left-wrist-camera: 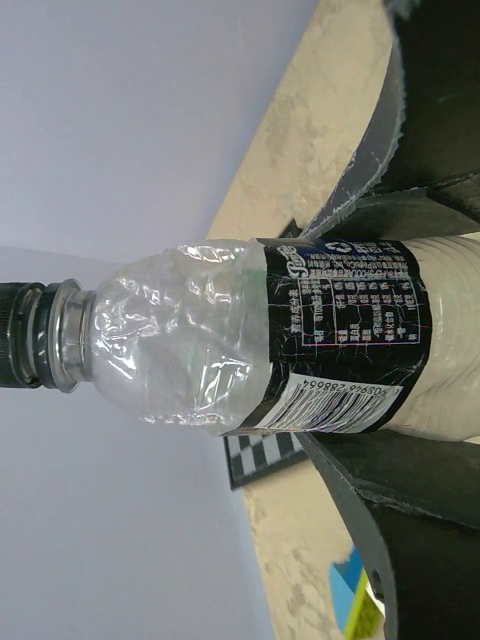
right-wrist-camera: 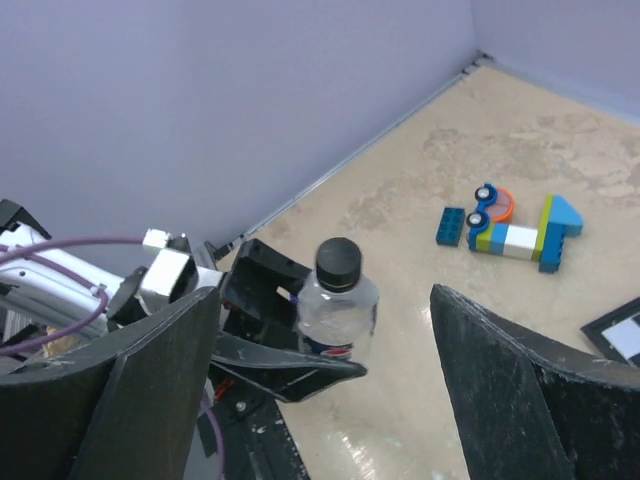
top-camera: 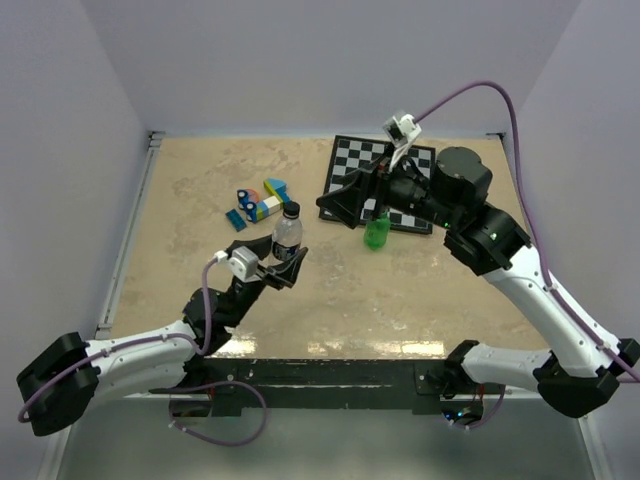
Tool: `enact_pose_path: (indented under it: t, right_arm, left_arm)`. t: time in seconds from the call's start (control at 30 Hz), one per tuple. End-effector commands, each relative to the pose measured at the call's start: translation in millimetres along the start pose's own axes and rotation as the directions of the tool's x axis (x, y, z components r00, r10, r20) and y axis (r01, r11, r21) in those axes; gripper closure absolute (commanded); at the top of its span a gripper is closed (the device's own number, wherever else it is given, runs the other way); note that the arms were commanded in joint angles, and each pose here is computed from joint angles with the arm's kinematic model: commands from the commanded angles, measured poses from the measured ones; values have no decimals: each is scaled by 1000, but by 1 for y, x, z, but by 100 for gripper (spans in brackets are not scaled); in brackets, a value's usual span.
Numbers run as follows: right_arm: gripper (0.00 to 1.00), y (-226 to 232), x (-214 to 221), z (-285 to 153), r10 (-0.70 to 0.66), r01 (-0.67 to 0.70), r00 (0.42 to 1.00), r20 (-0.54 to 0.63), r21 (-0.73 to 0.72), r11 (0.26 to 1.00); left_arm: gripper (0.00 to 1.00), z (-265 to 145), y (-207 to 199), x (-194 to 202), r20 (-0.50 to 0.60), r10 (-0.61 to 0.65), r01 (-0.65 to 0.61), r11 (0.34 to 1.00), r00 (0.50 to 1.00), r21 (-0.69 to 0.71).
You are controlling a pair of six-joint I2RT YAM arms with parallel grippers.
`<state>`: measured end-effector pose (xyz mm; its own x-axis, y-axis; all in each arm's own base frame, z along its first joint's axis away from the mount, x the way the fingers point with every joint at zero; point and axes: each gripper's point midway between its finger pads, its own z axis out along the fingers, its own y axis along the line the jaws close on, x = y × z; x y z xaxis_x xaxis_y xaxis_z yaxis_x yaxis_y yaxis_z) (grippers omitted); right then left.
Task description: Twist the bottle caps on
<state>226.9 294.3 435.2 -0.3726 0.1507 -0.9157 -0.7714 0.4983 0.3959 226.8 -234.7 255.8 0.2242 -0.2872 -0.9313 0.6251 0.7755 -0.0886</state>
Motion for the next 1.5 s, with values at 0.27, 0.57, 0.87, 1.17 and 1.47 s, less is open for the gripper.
enact_pose_path:
  t: [0.27, 0.57, 0.87, 1.17, 1.47]
  right_arm:
    - [14, 44, -2, -16, -238, 267, 964, 120, -446, 855]
    - [18, 57, 15, -23, -333, 351, 932, 140, -571, 742]
    - [34, 66, 22, -34, -350, 359, 926, 145, -630, 689]
    - [43, 61, 33, -31, -347, 340, 930, 120, -639, 690]
    - [53, 61, 34, -31, -346, 334, 931, 114, -643, 689]
  left_arm:
    - [100, -1, -75, -63, 39, -273, 221, 847, 961, 483]
    - [100, 3, -100, -81, 10, -283, 220, 766, 959, 605]
    - [100, 3, -107, -86, 9, -302, 227, 736, 953, 638]
    - [100, 2, -110, -92, 20, -306, 218, 721, 952, 657]
    - [100, 3, -110, -96, 27, -305, 212, 722, 952, 659]
